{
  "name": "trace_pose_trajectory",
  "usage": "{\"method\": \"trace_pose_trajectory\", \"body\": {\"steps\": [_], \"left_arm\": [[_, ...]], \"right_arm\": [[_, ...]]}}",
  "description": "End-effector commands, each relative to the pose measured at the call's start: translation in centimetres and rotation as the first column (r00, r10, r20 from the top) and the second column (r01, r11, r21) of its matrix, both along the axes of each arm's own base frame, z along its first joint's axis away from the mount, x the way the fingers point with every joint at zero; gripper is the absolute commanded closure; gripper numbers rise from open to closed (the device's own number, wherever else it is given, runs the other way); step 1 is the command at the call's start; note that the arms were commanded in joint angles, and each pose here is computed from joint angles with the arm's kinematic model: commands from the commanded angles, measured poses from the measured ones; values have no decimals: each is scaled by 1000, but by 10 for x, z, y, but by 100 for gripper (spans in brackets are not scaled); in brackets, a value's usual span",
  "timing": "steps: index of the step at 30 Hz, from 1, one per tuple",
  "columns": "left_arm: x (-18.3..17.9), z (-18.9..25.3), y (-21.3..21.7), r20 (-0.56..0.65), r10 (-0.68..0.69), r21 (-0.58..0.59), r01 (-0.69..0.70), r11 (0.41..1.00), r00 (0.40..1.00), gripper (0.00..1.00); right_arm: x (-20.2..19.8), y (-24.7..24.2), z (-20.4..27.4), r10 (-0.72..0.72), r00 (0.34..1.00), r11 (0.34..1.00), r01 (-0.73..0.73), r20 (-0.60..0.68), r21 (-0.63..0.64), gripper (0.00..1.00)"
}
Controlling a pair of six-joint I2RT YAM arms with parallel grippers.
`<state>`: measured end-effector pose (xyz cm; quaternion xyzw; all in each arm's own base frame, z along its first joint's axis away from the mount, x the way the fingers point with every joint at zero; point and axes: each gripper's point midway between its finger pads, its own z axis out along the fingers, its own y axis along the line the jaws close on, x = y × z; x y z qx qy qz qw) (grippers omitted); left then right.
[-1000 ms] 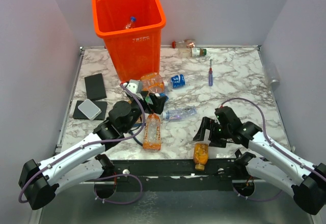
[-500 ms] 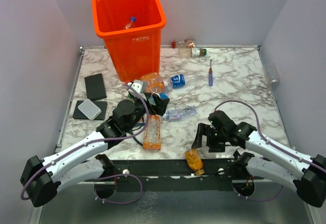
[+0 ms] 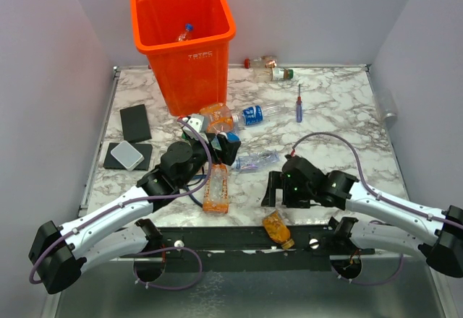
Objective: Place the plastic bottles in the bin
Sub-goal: Pick up the plastic bottle from the corner of the board.
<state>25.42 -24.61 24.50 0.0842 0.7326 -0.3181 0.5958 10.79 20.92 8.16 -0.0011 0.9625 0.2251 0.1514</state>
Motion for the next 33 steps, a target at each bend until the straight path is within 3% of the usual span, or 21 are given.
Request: {"method": "trace_pose_trajectory", "body": {"steps": [1,7,15,27,33], "left_arm": [[-3,9,-2,9,-10,-9,10,1000,1000,1],[-4,6,-3,5,-16,5,16,1000,1000,1],[-5,4,-5,-1,-20,16,20,1000,1000,1],[-9,2,-5,11,-13,48,13,999,1000,1],[-10,3,-2,22,6,55,-7,998,1000,1]], "right_arm": [[9,14,23,84,988,996,-80,127,-34,0],[-19,3,-13,197,980,946,-184,21,-267,0],[-30,4,-29,228,974,909,-215,-7,-358,3],[-38,12,-46,287,956,884,-289,-60,-367,25],[-15,27,-13,213,975,930,-180,71,-321,47]]}}
